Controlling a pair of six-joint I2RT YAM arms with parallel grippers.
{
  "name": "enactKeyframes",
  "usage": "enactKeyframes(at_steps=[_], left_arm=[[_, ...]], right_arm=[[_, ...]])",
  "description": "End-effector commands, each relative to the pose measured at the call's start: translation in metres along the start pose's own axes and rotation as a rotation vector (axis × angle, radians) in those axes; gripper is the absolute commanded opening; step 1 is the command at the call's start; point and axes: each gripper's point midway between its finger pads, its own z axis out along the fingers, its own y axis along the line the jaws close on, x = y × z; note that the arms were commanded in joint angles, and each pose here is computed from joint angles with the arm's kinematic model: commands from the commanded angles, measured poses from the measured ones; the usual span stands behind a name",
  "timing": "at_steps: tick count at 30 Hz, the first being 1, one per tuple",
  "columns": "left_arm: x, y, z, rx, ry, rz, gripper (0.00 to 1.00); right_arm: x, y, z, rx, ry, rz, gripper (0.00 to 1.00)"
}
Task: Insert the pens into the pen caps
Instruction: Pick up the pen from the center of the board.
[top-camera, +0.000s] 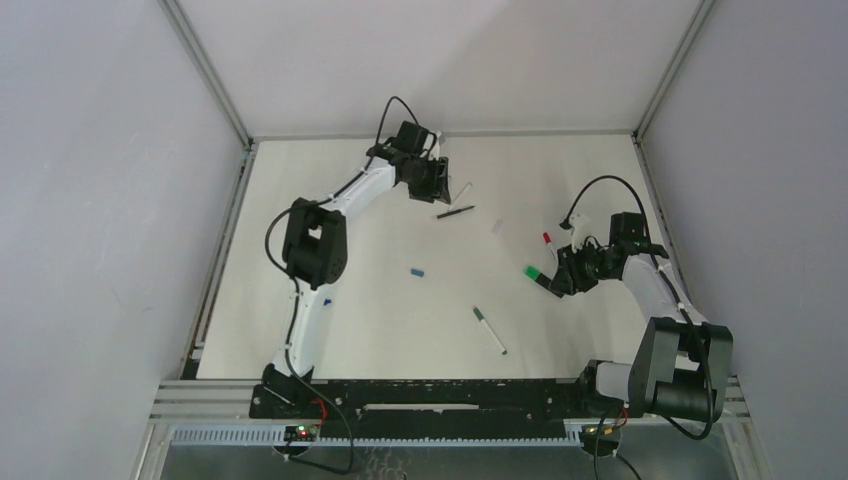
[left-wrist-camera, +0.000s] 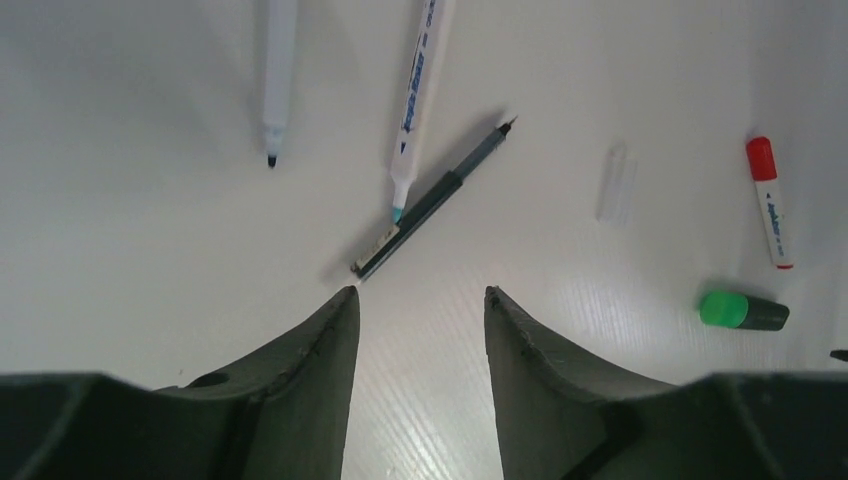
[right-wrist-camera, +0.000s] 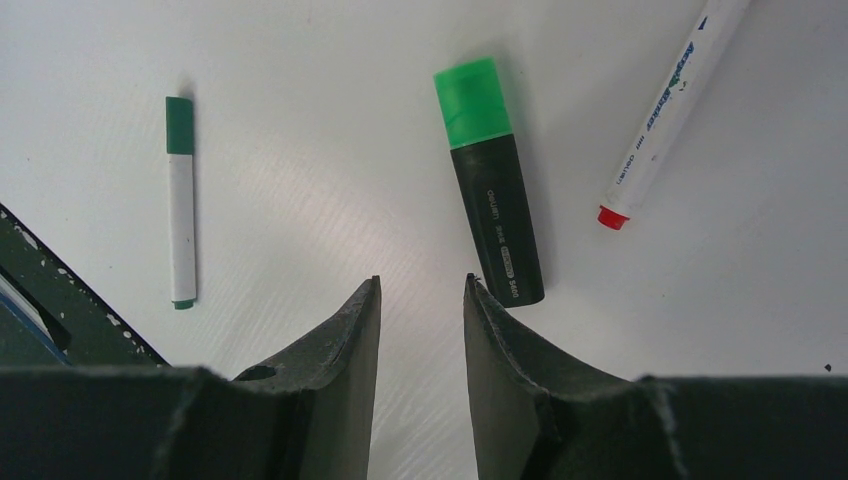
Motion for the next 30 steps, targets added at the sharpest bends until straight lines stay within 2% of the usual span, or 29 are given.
enactKeyframes(at_steps=[1,13,30], left_arm=[[-0.021,-0.01,0.004,0.059,-0.024,-0.033,0.52],[-0.01,-0.003,0.026,0.08,0.018,-0.101,0.52],[0.008,0.002,0.038,0.062,0.073,-0.152,0.51]], right_arm=[[-0.009,-0.001,-0.005,0.001,-0.036,-0.023,0.43],[-0.008,-0.005,-0.005,0.002,-0.032,-0.002,0.43],[-0.009,-0.006,-0.008,0.005,-0.043,0.004,0.43]])
